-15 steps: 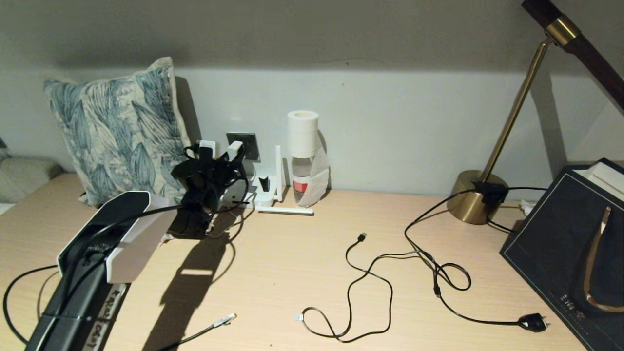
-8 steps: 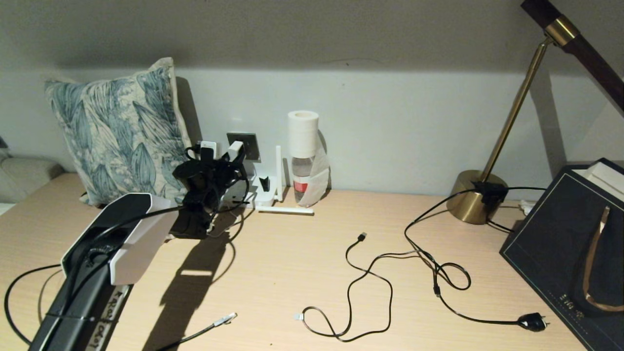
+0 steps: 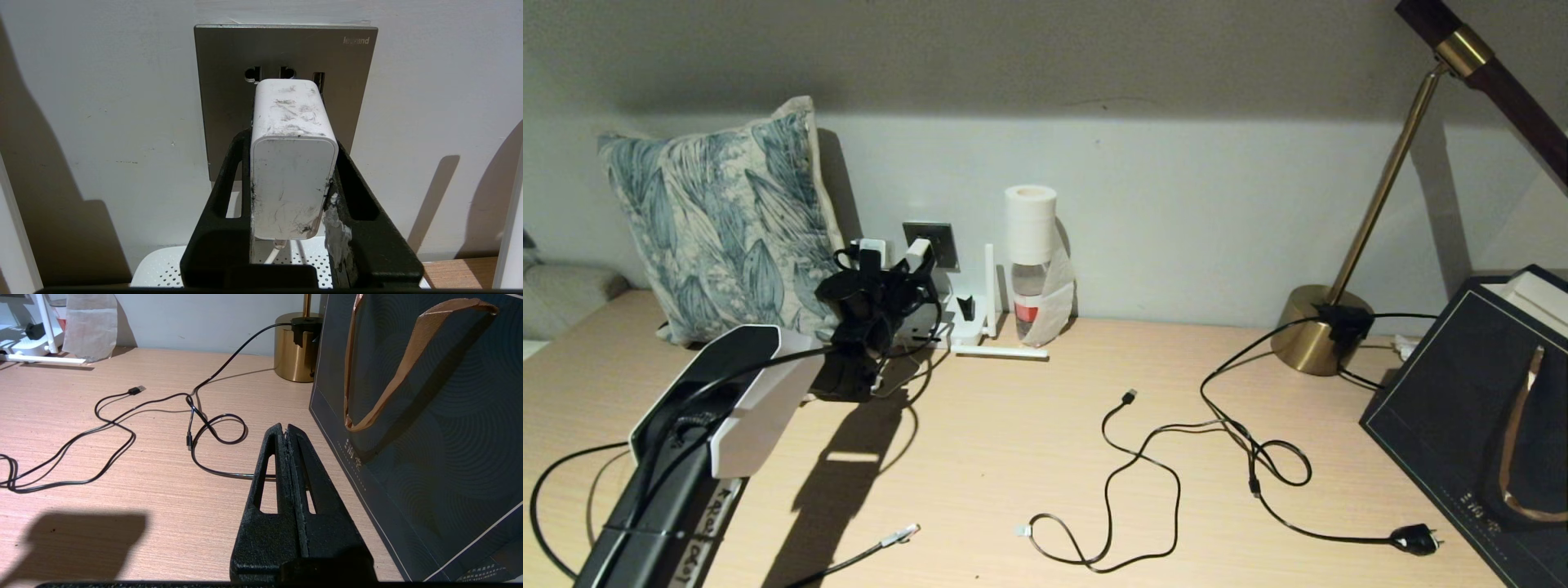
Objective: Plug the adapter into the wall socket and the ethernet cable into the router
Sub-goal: Plug plug into socket
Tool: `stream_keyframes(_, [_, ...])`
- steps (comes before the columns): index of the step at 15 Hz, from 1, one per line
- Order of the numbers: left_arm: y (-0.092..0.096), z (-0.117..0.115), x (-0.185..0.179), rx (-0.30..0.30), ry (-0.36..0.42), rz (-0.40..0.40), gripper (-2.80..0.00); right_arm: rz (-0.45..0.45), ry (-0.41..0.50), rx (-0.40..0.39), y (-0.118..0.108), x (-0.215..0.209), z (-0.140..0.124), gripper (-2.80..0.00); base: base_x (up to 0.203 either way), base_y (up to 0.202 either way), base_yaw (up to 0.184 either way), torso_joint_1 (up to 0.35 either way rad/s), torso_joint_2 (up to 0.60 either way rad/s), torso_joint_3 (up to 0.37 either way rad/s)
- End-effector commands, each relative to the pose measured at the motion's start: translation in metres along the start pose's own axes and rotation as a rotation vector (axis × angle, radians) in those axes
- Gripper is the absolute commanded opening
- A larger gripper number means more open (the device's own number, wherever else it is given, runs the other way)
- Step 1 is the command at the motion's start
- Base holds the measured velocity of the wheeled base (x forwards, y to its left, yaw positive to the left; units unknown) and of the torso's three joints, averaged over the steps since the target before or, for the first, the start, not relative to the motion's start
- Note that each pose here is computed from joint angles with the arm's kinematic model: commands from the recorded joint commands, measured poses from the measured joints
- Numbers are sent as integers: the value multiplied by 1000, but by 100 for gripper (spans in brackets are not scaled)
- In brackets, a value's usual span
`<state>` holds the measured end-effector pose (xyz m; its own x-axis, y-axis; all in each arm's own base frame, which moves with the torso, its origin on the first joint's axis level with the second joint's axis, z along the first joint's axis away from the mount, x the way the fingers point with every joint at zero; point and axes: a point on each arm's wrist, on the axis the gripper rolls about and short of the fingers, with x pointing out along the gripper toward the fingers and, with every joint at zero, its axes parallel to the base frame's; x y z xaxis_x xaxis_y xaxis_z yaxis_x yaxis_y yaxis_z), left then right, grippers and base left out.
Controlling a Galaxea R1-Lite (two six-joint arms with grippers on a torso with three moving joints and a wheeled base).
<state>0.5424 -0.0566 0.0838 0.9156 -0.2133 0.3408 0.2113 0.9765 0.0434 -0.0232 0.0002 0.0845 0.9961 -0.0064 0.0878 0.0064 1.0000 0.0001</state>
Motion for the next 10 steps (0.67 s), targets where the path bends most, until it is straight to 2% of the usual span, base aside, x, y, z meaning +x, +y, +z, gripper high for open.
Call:
stream_keyframes(1, [1,5,1,1,-16,2,-280,0,36,0,0,2,-10,-280,0,0,0,0,0,0])
stream_keyframes(10, [-7,8,2,-28,-28,46,-280,0,36,0,0,2,-10,-280,0,0,0,0,0,0])
